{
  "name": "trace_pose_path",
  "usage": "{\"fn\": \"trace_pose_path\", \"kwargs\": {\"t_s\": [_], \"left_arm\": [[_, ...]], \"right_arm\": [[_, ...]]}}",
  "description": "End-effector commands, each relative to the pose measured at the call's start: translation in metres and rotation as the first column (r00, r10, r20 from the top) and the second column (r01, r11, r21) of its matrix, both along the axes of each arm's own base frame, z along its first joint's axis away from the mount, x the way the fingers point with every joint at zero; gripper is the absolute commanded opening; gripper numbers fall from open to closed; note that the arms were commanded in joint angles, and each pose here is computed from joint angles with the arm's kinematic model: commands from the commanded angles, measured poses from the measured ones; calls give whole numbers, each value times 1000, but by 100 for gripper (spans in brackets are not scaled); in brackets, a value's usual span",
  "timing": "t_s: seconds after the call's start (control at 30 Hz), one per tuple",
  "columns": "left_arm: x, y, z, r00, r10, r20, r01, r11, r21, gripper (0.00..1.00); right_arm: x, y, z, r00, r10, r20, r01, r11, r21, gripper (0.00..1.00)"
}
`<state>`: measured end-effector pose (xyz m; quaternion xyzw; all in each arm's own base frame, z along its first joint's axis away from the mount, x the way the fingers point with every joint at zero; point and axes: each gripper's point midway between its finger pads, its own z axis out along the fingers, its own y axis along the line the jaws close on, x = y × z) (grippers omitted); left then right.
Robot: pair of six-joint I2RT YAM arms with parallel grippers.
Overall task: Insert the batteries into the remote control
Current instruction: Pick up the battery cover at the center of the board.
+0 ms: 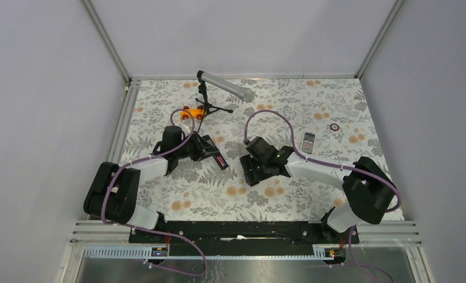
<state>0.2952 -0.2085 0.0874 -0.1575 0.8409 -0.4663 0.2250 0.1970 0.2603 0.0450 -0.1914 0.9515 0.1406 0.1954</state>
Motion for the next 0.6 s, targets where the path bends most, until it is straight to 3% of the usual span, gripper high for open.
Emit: {"fn": "trace_pose_path", "kwargs": {"t_s": [0.0,0.17,0.37,0.5,0.57], "left_arm": [[15,2,0,996,70,61,-70,998,-1,13],[15,-1,1,994,92,54,-90,995,-30,14],[15,5,2,989,129,69,-129,992,-9,16],[17,19,9,979,174,105,-179,983,45,20],[18,28,15,973,201,118,-208,977,55,21]], "right_arm": [[16,1,3,998,-16,64,16,1000,-6,69],[10,-5,-7,1000,3,31,-2,999,-46,68],[-4,7,-10,974,224,32,-223,974,-34,50],[6,9,-5,934,339,108,-329,939,-99,52],[1,13,-6,880,461,111,-451,886,-108,55]]}}
